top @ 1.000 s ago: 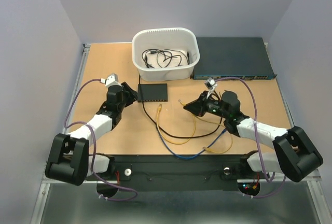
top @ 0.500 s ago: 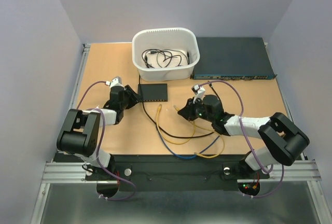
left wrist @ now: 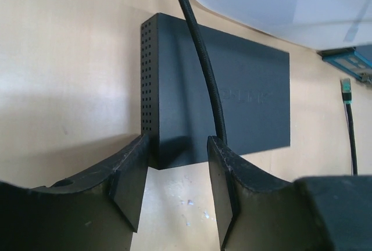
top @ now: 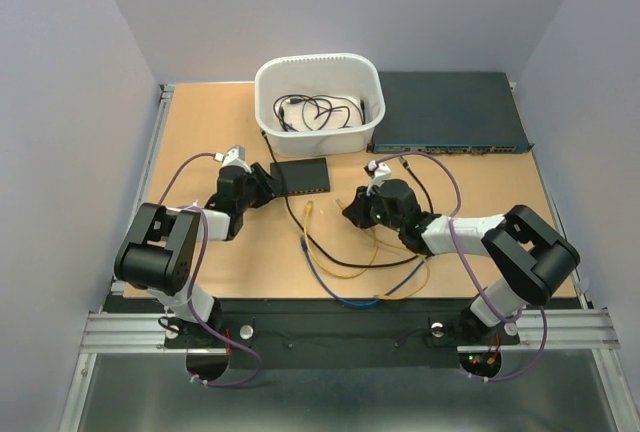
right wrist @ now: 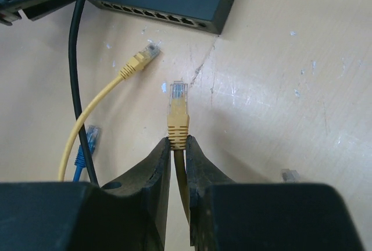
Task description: Insert the plug into the switch port
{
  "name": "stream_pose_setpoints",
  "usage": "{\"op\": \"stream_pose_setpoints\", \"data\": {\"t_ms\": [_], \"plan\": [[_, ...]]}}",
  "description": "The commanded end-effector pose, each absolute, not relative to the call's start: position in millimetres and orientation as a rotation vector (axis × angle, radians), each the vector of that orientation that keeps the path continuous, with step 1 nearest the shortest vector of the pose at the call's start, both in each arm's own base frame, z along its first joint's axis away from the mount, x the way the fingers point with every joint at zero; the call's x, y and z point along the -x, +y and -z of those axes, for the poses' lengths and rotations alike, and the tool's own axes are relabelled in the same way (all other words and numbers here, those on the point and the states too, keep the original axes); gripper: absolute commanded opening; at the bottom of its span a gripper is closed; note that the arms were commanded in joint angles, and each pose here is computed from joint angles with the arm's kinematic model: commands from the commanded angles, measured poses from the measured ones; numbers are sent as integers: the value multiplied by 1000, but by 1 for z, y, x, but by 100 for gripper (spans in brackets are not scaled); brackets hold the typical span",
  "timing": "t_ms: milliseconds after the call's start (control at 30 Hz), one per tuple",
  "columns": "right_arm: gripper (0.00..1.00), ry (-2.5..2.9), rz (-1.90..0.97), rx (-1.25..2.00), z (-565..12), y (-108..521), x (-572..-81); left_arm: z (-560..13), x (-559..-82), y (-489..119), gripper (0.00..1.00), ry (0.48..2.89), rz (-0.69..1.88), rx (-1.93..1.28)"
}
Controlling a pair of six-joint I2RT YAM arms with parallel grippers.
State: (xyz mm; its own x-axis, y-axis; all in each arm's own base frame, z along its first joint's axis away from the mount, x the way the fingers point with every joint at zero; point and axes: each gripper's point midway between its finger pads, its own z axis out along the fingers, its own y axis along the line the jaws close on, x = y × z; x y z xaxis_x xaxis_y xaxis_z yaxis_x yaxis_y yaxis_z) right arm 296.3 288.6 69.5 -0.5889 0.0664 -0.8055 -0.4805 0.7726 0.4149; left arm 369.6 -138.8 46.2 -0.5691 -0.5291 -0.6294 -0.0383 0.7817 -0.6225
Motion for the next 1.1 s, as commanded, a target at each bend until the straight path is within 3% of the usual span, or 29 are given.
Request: {"op": "stream_pose_setpoints", "data": {"t_ms": [0, 233, 367, 567, 667, 800, 1067], "plan": [[0, 2017, -757, 287, -85, 292, -307, -69, -366, -178, 54, 2033, 835, 310], [0, 2014, -679, 243, -85, 279, -313, -58, -326, -255, 54, 2086, 1045, 176], [1, 2038, -635, 238, -82, 274, -313, -65, -305, -267, 51, 2075, 1145, 155], [1, 2030, -454, 120, -88, 239, -323, -72, -294, -219, 51, 2158, 839, 223], [0, 2024, -357, 68, -94, 222, -327, -100, -301, -189, 51, 2080, 684, 290], [0, 2029, -282, 81, -95, 216, -333, -149, -311, -185, 53, 1918, 687, 234], [1, 2096, -251, 112, -62, 222, -337, -182, -367, -222, 53, 1747, 708, 55]]}}
